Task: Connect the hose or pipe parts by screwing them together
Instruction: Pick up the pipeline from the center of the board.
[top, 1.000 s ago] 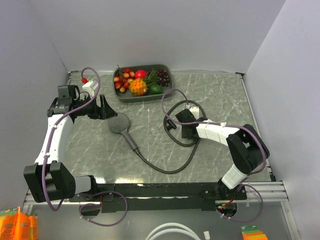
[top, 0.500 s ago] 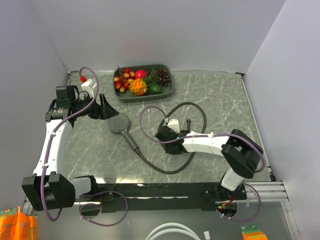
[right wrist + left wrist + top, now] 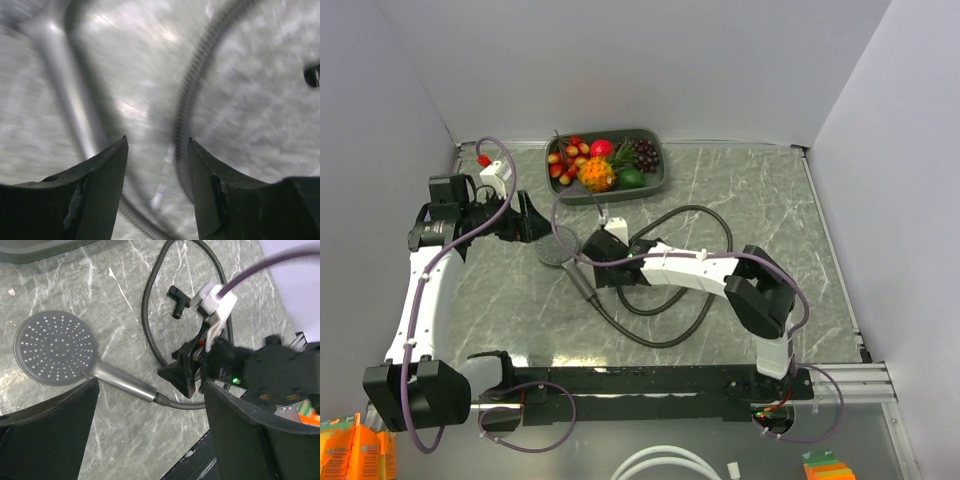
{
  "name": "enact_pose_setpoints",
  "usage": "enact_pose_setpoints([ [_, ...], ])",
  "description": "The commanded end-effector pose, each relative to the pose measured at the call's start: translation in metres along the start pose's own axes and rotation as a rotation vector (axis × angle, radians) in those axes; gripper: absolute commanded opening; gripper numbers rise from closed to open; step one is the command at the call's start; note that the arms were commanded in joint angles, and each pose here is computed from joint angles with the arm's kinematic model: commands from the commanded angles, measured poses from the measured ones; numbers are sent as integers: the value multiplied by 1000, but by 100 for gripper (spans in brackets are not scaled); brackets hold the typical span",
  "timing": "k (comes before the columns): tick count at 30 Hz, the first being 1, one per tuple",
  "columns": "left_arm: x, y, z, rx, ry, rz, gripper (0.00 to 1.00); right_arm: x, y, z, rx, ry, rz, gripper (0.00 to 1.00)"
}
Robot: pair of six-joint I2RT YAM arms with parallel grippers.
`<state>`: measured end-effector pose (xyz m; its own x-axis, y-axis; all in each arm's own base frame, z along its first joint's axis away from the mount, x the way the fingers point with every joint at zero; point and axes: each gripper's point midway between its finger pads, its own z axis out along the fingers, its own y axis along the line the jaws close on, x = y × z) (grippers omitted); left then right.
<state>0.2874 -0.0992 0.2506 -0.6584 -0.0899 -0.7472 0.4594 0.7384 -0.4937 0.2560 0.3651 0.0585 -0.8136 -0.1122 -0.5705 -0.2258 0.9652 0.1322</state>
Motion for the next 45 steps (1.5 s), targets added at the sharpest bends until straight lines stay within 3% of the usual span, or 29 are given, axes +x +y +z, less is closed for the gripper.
enact_pose_setpoints([
  [1,-3,-12,-8,22,-19,58,92,-54,-12,-32,9,-79,56,66],
  [2,-7,-13,-9,27,-32,72,94,-54,-31,-36,26,-83,72,68],
  [3,-9,-15,-9,31,-36,78,96,-78,-39,-66,-25,-157,116,72],
  [4,-12,-18,-10,39,-39,91,96,-78,-77,-66,19,-154,162,73],
  [5,-13,-20,-8,48,-39,96,96,-95,-90,-99,-31,-221,213,74],
  [9,-17,-40,9,80,-33,152,94,-103,-176,-149,42,-322,326,76],
  [12,1,-88,44,151,21,228,94,-95,-234,-180,160,-380,419,78],
  [15,15,-108,79,136,55,294,95,-83,-284,-200,281,-406,529,79],
  [18,53,-130,125,152,197,352,95,-71,-313,-203,329,-387,604,84],
  [22,93,-145,186,132,300,440,95,-61,-328,-207,361,-376,654,87],
  [31,159,-163,282,117,435,476,88,-59,-340,-241,368,-543,713,87],
  [41,202,-147,324,108,500,572,88,-55,-328,-237,285,-562,702,86],
  [45,223,-142,316,185,552,652,70,-52,-327,-229,274,-545,707,84],
])
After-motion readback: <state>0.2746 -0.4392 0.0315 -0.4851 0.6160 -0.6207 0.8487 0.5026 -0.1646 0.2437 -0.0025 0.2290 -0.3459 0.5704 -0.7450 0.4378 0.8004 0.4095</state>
